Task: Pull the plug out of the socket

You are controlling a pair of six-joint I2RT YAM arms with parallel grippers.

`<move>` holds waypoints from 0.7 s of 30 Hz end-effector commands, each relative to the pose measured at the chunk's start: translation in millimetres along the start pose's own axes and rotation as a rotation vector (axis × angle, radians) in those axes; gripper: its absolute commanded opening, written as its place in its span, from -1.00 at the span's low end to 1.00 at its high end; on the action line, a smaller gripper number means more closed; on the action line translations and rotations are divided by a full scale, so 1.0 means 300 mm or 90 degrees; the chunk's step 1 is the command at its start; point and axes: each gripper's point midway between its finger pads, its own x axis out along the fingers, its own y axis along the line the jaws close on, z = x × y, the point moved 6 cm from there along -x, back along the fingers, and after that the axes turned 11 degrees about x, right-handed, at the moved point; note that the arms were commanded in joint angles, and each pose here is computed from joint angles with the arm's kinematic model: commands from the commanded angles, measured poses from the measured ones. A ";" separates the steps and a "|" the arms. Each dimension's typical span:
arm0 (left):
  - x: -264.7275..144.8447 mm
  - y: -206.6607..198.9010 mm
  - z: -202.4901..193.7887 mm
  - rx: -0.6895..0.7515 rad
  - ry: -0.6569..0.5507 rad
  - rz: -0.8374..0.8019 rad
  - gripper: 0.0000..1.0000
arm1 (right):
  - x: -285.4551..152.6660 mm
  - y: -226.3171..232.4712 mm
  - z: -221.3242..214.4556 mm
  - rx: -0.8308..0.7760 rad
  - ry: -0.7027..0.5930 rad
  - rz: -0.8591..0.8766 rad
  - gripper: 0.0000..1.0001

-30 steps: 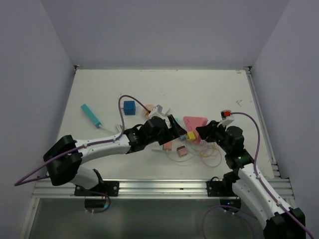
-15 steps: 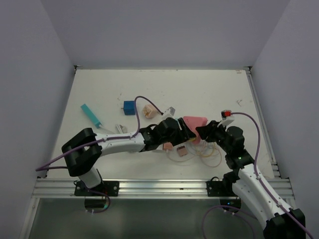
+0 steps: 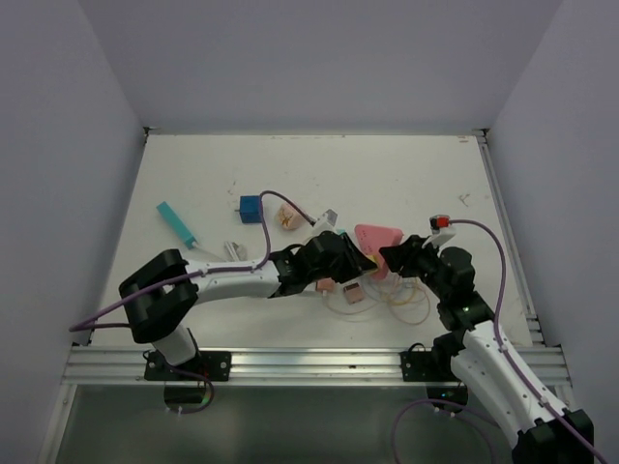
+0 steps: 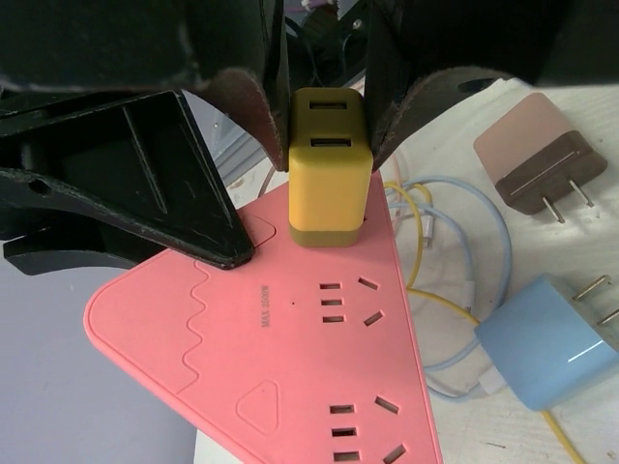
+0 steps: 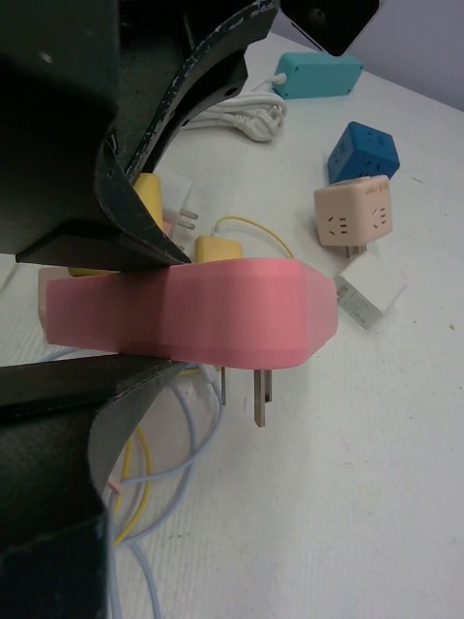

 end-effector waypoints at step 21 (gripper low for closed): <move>-0.288 0.121 -0.022 -0.004 -0.044 0.024 -1.00 | -0.014 -0.071 0.060 0.014 -0.123 -0.104 -1.00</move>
